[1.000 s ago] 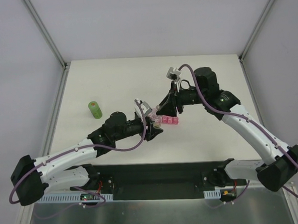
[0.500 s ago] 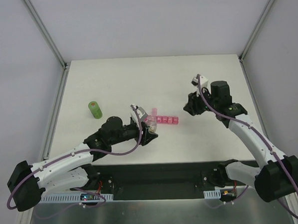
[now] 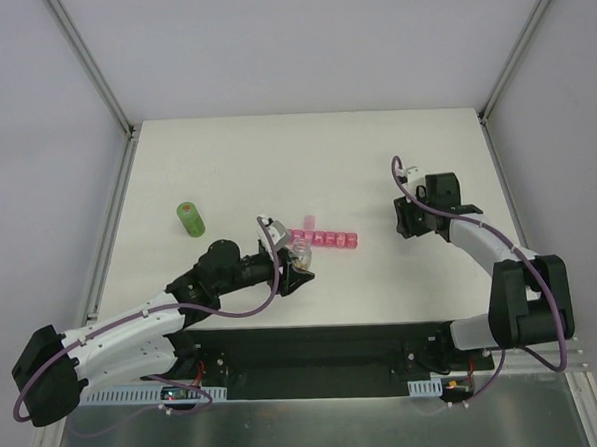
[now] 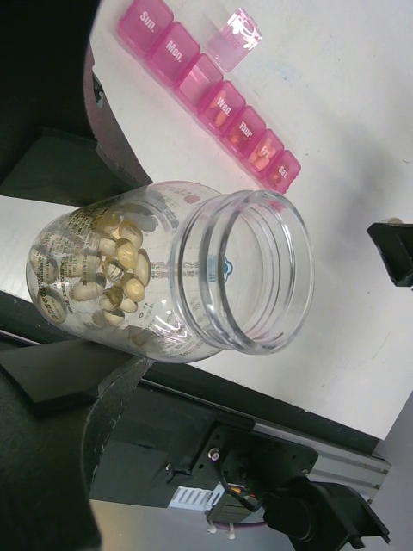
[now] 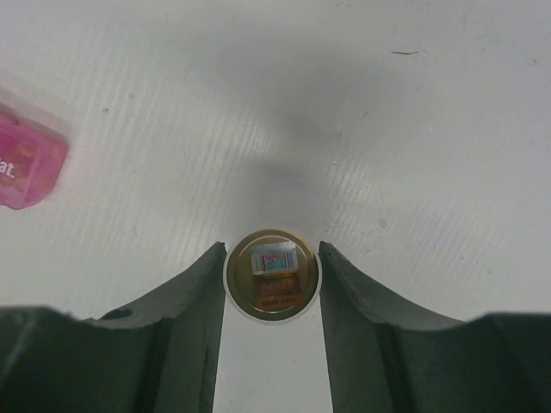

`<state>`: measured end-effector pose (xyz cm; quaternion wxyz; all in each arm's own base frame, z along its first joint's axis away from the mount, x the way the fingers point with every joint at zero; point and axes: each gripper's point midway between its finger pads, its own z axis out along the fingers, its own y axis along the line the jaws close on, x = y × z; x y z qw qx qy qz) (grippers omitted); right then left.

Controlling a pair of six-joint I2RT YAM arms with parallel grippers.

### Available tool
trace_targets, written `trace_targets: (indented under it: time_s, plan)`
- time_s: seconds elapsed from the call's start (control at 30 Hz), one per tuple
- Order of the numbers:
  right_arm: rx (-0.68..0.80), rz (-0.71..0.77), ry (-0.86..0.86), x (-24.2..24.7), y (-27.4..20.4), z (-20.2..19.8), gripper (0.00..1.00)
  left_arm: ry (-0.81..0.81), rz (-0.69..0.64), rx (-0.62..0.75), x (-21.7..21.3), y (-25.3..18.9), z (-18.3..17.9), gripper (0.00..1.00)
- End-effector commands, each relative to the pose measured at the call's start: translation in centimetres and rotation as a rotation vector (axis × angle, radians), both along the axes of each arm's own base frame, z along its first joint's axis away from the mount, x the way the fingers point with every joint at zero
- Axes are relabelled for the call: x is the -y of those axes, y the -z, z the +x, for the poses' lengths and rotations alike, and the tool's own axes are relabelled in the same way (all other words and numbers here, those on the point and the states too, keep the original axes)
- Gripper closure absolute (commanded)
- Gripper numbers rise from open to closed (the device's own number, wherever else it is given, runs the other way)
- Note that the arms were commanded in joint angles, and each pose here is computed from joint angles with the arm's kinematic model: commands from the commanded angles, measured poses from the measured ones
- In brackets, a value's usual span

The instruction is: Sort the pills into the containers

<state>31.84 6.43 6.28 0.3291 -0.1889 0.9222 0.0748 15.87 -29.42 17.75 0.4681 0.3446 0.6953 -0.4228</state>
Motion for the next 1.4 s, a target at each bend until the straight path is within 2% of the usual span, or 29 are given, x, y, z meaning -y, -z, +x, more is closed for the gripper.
trace_targets:
  time_s: [0.0, 0.37, 0.7, 0.73, 0.8, 0.83, 0.87, 0.97, 1.03, 1.07, 1.1, 1.13, 1.17, 1.2, 1.23, 1.3, 1.37]
  plan:
    - [-0.008, -0.009, 0.006, 0.6, 1.0, 0.8, 0.66, 0.026, -0.071, 0.061, 0.2, -2.1, -0.1, 1.0]
    - [-0.086, 0.031, 0.025, 1.0, 2.7, 0.2, 0.51, 0.082, -0.021, 0.047, -0.1, -0.6, -1.2, 1.0]
    - [0.009, 0.103, -0.036, -0.3, -1.2, 0.3, 0.29, 0.209, 0.007, -0.011, 0.0, -0.5, -3.7, 1.0]
    - [0.019, 0.148, -0.096, -1.3, -2.1, -0.2, 0.27, 0.223, 0.005, -0.012, 0.0, -0.6, -3.9, 1.0]
    - [0.117, 0.186, -0.251, -3.0, -5.3, -1.1, 0.14, 0.261, -0.004, -0.017, 0.0, -0.8, -4.7, 1.0]
    - [0.123, 0.299, -0.387, -5.4, -6.8, -3.2, 0.07, 0.272, -0.005, -0.019, 0.0, -0.8, -4.8, 1.0]
    - [0.221, 0.317, -0.511, -6.5, -9.3, -4.4, 0.01, 0.283, -0.01, -0.013, 0.1, -1.1, -5.0, 1.0]
    - [0.339, 0.52, -0.796, -10.7, -14.3, -9.9, 0.03, 0.323, -0.022, -0.013, 0.4, -1.6, -5.5, 1.0]
    - [0.303, 0.681, -0.978, -13.4, -17.8, -13.9, 0.03, 0.346, -0.031, -0.014, 0.7, -1.9, -5.6, 1.0]
    - [0.28, 0.72, -1.007, -14.1, -18.4, -14.5, 0.03, 0.356, -0.039, -0.013, 0.9, -2.4, -5.7, 1.0]
    - [0.197, 0.78, -1.014, -15.3, -19.0, -15.9, 0.03, 0.366, -0.038, -0.019, 1.1, -2.3, -5.7, 1.0]
    - [0.252, 0.79, -1.057, -16.2, -20.2, -15.6, 0.03, 0.382, -0.045, -0.022, 1.2, -2.6, -5.9, 1.0]
    - [0.224, 0.823, -1.072, -16.8, -20.9, -15.7, 0.03, 0.388, -0.054, -0.013, 1.4, -3.3, -5.8, 1.0]
    - [0.124, 0.886, -1.063, -17.6, -21.7, -16.7, 0.03, 0.392, -0.05, -0.02, 1.6, -3.2, -5.8, 1.0]
    - [0.184, 0.887, -1.096, -18.2, -22.8, -16.2, 0.03, 0.396, -0.053, -0.015, 1.7, -3.5, -5.7, 1.0]
    - [0.199, 0.917, -1.143, -19.3, -24.3, -16.5, 0.03, 0.397, -0.059, -0.003, 2.0, -4.0, -5.5, 1.0]
    - [0.139, 0.951, -1.124, -20.0, -25.1, -16.6, 0.02, 0.398, -0.066, 0.01, 2.2, -4.5, -5.3, 1.0]
